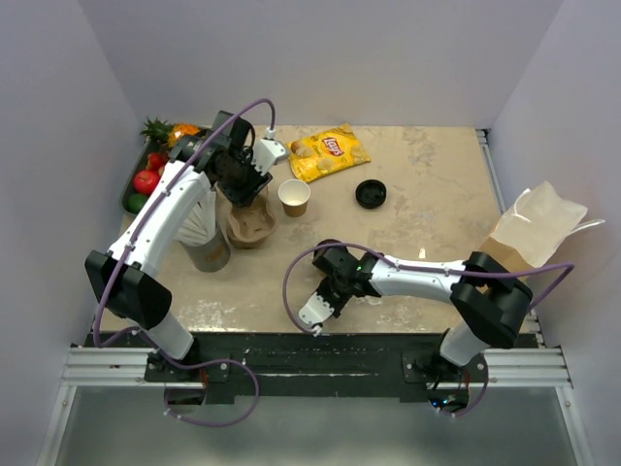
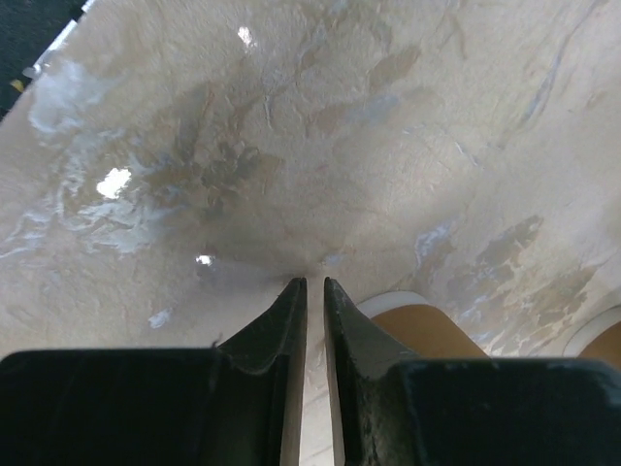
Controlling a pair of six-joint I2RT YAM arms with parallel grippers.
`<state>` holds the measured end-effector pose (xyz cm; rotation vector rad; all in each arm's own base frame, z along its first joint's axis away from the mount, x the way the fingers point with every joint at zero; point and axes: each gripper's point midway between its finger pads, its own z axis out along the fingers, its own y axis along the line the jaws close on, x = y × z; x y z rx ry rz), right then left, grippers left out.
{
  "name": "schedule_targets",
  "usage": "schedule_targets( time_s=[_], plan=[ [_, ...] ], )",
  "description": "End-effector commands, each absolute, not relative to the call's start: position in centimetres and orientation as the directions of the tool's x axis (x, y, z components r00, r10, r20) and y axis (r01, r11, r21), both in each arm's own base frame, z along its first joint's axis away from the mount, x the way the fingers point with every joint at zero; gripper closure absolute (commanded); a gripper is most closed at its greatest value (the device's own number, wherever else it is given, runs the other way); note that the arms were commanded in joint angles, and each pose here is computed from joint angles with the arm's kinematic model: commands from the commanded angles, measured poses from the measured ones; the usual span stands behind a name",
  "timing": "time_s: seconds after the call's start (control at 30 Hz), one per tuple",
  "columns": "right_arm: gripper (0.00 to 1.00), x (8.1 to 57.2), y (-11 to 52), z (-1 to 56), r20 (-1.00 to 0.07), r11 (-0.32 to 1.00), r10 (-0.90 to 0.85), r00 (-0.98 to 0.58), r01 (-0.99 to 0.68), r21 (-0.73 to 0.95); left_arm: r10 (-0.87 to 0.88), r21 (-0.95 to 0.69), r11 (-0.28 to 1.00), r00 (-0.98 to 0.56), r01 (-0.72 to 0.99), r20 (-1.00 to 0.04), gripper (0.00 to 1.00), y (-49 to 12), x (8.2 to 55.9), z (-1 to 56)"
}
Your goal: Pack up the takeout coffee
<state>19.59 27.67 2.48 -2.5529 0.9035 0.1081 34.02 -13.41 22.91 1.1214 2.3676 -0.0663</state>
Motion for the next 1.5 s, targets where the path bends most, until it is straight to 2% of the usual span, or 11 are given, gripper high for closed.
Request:
schedule_targets(
  time_s=[0.0, 0.27, 0.43, 0.7, 0.93, 1.03, 1.1, 1.17, 1.3, 1.4, 1.47],
  plan=[
    [0.84, 21.5, 28.2, 2.6, -0.132, -0.698, -0.591, 0.796, -0.586, -0.41, 0.673, 0.181, 0.683, -0.513, 0.708, -0.532, 0.61, -13.4, 34.3, 25.0],
    [0.84, 24.8, 26.9, 1.8, -0.077, -0.699, -0.619, 0.781, -0.593, -0.4, 0.669, 0.177, 0.685, -0.514, 0.706, -0.538, 0.6, -13.5, 34.1, 25.2],
    [0.83, 28.6, 25.8, 1.6, -0.046, -0.67, -0.662, 0.748, -0.617, -0.413, 0.667, 0.177, 0.688, -0.517, 0.704, -0.537, 0.6, -13.3, 34.0, 25.1],
    [0.82, 31.7, 25.9, 1.2, -0.046, -0.641, -0.688, 0.725, -0.636, -0.43, 0.667, 0.181, 0.691, -0.52, 0.7, -0.533, 0.6, -13.2, 34.0, 25.1],
    [0.8, 30.5, 25.4, 2.6, -0.092, -0.605, -0.706, 0.702, -0.666, -0.435, 0.662, 0.131, 0.676, -0.52, 0.725, -0.54, 0.6, -13.8, 32.7, 24.7],
    [0.77, 27.8, 23.8, 3.7, -0.14, -0.593, -0.713, 0.687, -0.698, -0.402, 0.646, 0.065, 0.661, -0.523, 0.747, -0.556, 0.6, -14.7, 31.4, 24.2],
    [0.73, 25.9, 22.7, 6.4, -0.173, -0.57, -0.715, 0.678, -0.708, -0.417, 0.628, -0.003, 0.64, -0.525, 0.768, -0.574, 0.6, -15.6, 30.0, 23.9],
    [0.67, 24.4, 22.2, 9.8, -0.239, -0.492, -0.727, 0.643, -0.732, -0.471, 0.61, -0.082, 0.599, -0.52, 0.797, -0.598, 0.6, -16.9, 28.7, 23.3],
    [0.61, 24.5, 22.0, 16.4, -0.399, -0.182, -0.799, 0.45, -0.813, -0.553, 0.622, -0.086, 0.453, -0.383, 0.887, -0.683, 0.61, -21.1, 25.7, 23.4],
    [0.57, 26.3, 21.7, 21.8, -0.593, 0.214, -0.786, 0.173, -0.824, -0.524, 0.696, -0.065, 0.324, -0.284, 0.944, -0.66, 0.61, -23.7, 22.9, 20.7],
    [0.54, 27.9, 21.6, 26.1, -0.681, 0.38, -0.726, 0.093, -0.772, -0.51, 0.722, -0.089, 0.295, -0.283, 0.951, -0.631, 0.61, -24.0, 21.7, 18.4]
  ],
)
